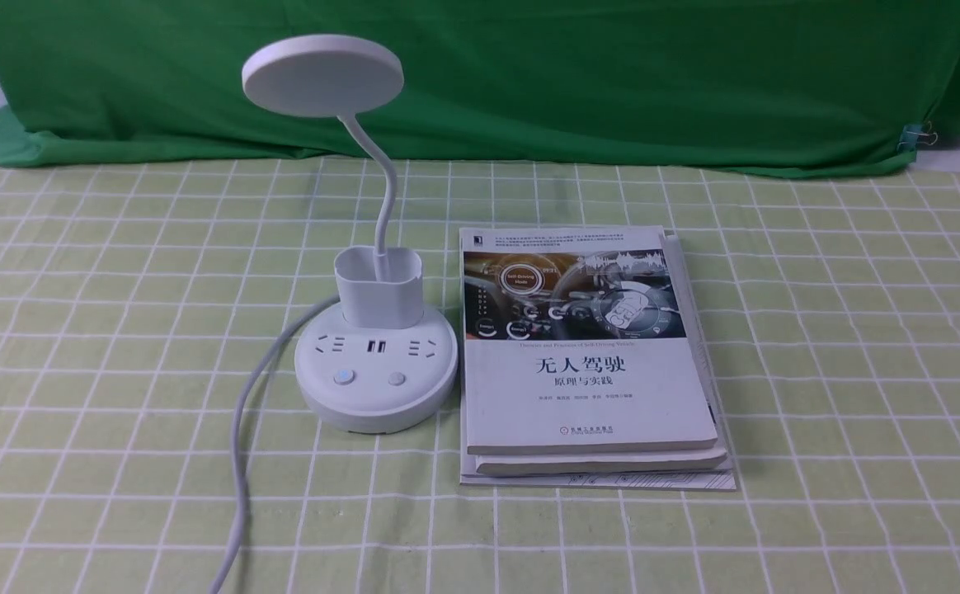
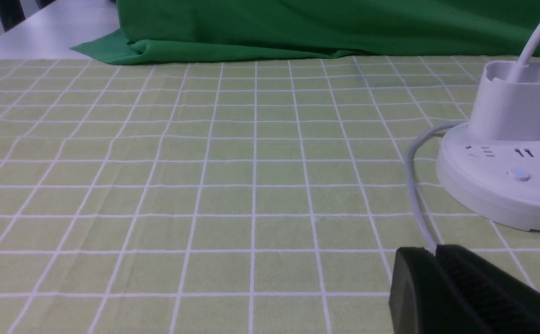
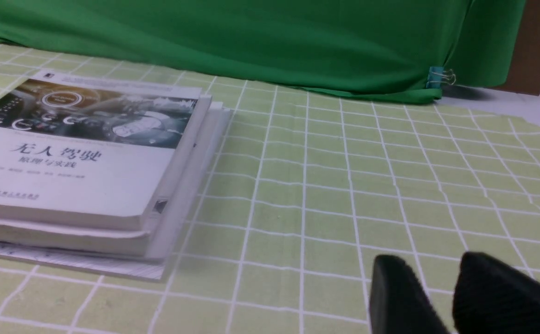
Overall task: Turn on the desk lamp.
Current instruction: Use the left arm to press the button switch on the lamp holder
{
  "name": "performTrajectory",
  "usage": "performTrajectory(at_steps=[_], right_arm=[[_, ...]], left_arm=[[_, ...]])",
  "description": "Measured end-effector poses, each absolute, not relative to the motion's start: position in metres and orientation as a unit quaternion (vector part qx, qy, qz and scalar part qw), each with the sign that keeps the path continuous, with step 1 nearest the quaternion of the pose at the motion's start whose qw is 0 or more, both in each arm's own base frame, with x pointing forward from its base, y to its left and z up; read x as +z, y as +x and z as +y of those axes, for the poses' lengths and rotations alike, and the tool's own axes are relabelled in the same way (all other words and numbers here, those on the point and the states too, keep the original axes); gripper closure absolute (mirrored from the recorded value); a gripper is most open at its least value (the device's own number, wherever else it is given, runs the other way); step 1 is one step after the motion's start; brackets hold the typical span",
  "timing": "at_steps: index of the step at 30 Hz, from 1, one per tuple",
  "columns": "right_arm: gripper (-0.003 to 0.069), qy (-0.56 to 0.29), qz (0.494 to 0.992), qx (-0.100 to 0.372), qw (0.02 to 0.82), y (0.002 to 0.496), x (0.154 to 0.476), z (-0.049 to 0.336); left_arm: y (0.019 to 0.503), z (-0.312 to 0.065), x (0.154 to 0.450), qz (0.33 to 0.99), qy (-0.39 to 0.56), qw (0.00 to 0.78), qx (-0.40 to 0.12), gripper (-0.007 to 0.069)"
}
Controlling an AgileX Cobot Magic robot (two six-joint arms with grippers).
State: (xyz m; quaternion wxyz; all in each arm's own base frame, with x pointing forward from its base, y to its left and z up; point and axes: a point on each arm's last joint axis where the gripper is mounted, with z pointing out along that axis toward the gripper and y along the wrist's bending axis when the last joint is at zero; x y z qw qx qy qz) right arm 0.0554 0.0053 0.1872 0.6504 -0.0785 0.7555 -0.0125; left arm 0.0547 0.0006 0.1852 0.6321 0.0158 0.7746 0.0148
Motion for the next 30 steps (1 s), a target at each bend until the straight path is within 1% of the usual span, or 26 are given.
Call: performTrajectory(at_steps=[2, 7, 12, 20, 22, 23, 25, 26, 27, 28, 30], right_arm=[[0.0414, -0.079, 0.755, -0.013, 0.65, 0.055, 0.187, 0.005], [0.0414, -0.079, 0.755, -0.013, 0.65, 0.055, 0.187, 0.005], [0.0414, -0.079, 0.755, -0.013, 0.65, 0.055, 0.187, 0.005], [0.0414, -0.079, 0.755, -0.013, 0.65, 0.055, 0.187, 0.005], [0.0414, -0.079, 0.755, -0.013, 0.65, 0.055, 0.187, 0.005], [0.0414, -0.079, 0.755, -0.013, 0.65, 0.055, 0.187, 0.005], [0.0414, -0.079, 0.755, -0.013, 0.65, 0.055, 0.187, 0.005], [0.0414, -0.079, 0.755, -0.013, 0.65, 0.055, 0.187, 0.005], [0.0414, -0.079, 0.755, -0.013, 0.65, 0.055, 0.187, 0.005], [0.0414, -0.079, 0.755, -0.013, 0.65, 0.055, 0.187, 0.005], [0.0414, -0.079, 0.755, -0.013, 0.65, 0.055, 0.187, 0.005]], left_arm=[[0.055, 0.001, 0.185, 0.774, 0.015, 0.633, 0.014, 0.0606], [0.056, 0.0, 0.193, 0.745, 0.015, 0.666, 0.013, 0.0606], [0.057, 0.0, 0.205, 0.702, 0.016, 0.712, 0.011, 0.0606], [0.056, 0.0, 0.207, 0.694, 0.02, 0.72, 0.015, 0.0606], [0.056, 0.0, 0.21, 0.683, 0.003, 0.731, -0.003, 0.0606], [0.056, -0.001, 0.213, 0.669, -0.023, 0.742, -0.033, 0.0606], [0.055, 0.0, 0.223, 0.627, -0.045, 0.776, -0.059, 0.0606], [0.054, 0.0, 0.224, 0.622, -0.045, 0.78, -0.059, 0.0606], [0.051, 0.001, 0.234, 0.576, -0.048, 0.813, -0.065, 0.0606], [0.05, 0.001, 0.237, 0.56, -0.053, 0.824, -0.071, 0.0606], [0.052, 0.001, 0.242, 0.558, -0.06, 0.824, -0.077, 0.0606]])
